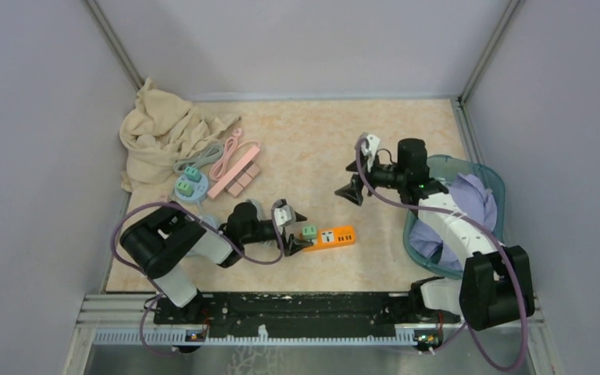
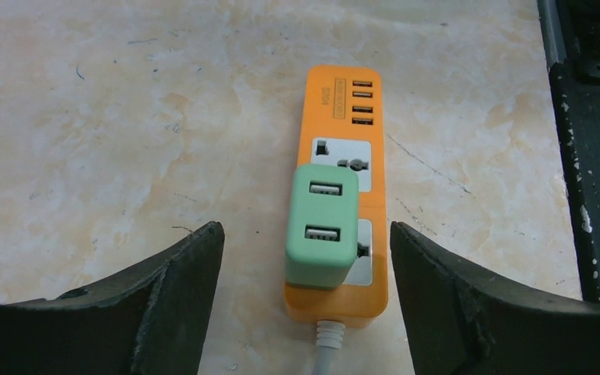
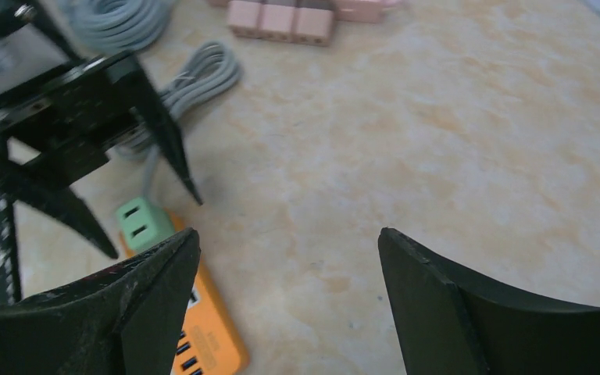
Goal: Pull the plug off the socket
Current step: Place the plug at the center of the board, then remove the plug from the socket.
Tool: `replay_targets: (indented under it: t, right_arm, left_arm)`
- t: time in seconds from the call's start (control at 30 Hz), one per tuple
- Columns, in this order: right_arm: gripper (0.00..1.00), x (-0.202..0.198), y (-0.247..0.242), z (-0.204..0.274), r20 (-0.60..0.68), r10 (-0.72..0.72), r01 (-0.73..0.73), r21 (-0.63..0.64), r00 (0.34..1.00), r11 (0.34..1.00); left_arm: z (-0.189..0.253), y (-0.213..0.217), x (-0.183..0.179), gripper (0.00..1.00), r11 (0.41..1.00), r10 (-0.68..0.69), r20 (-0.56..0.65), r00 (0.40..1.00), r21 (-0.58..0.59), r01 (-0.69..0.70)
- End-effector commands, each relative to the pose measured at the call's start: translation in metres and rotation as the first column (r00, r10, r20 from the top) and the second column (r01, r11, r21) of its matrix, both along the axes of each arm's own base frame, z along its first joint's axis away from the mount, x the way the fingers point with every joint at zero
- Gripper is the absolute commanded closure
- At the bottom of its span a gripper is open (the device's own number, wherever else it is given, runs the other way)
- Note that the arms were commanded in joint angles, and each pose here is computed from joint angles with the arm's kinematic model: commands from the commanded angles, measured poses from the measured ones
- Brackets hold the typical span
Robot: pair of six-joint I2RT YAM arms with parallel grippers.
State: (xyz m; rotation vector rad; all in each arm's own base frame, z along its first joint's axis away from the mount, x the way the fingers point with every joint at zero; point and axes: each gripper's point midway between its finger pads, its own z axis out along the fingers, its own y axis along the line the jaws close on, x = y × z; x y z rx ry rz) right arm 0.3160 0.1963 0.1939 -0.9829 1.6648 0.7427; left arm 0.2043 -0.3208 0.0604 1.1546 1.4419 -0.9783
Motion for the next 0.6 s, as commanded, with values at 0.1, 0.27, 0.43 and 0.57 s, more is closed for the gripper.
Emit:
replay_targets:
  t: [0.1, 0.27, 0.43, 0.57]
  right_arm:
    - [0.15, -0.092, 0.026, -0.004, 0.188, 0.498, -0.514, 0.048, 0.847, 0.856]
    - [0.15, -0.101, 0.035, -0.022, 0.218, 0.55, -0.549, -0.067, 0.807, 0.833]
    - [0.19, -0.107, 0.054, -0.044, 0.191, 0.591, -0.567, -0.168, 0.784, 0.806]
    - [0.24, -0.104, 0.071, -0.055, 0.177, 0.584, -0.543, -0.234, 0.792, 0.807]
  left_arm:
    - [0.032, 0.001, 0.004, 0.14, 0.999, 0.04, 0.022, 0.999, -0.031, -0.039]
    - [0.035, 0.01, -0.005, 0.14, 0.999, 0.039, -0.009, 0.999, 0.007, -0.039]
    - [0.043, 0.024, -0.011, 0.14, 0.997, 0.077, 0.001, 0.997, 0.009, -0.077]
    - [0.048, 0.039, -0.015, 0.14, 0.991, 0.136, -0.008, 0.991, -0.015, -0.136]
